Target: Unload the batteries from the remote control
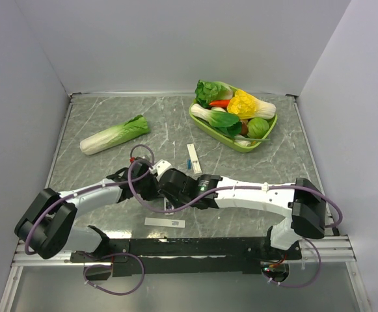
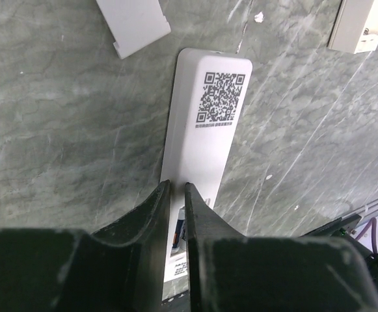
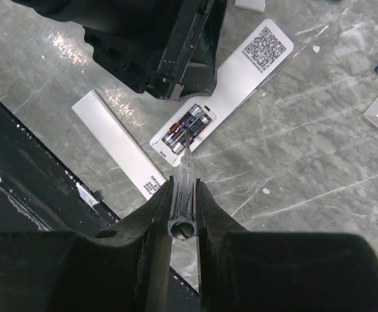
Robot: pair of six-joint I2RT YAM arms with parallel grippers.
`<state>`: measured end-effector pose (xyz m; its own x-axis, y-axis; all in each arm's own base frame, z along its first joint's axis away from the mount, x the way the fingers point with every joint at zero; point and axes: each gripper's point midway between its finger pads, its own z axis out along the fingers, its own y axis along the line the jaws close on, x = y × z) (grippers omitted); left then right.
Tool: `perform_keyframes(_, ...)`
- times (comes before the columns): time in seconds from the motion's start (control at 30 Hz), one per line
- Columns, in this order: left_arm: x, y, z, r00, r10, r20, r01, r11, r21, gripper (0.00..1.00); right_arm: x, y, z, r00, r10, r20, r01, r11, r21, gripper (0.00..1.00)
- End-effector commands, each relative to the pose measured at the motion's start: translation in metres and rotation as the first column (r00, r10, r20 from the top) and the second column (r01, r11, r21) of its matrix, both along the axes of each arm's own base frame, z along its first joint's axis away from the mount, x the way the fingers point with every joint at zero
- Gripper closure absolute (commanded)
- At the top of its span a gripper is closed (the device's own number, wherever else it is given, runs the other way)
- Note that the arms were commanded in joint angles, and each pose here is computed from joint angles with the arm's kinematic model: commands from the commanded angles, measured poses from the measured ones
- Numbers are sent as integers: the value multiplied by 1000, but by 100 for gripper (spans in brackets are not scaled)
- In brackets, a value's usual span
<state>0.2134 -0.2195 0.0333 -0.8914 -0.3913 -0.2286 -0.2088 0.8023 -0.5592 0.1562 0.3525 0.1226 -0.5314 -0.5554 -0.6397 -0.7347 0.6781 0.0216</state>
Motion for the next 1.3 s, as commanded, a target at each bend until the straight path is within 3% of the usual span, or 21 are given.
perform_keyframes(0.0, -2, -1, -5, 1000, 3, -17, -3, 1000, -13, 82, 2, 3, -8, 999, -25, 24, 26, 998, -62, 100)
perform_keyframes(0.23, -8, 0, -15, 999, 0, -48, -1, 1000, -11, 85, 0, 7, -25, 999, -42, 35, 45, 996, -81, 100)
perform_keyframes(0.67, -13, 0, -24, 997, -1, -84, 0, 1000, -8, 89, -5, 6, -42, 999, -43, 24, 43, 999, 8, 100)
perform_keyframes(1.03, -10, 1, -21, 997, 0, -80, -1, 1000, -6, 90, -11, -30, -39, 990, -130, 52, 116, 970, 213, 100)
perform_keyframes(1.27, -10, 1, -26, 995, 2, -98, -1, 1000, 3, 91, -13, -40, -45, 988, -149, 37, 135, 956, 259, 100)
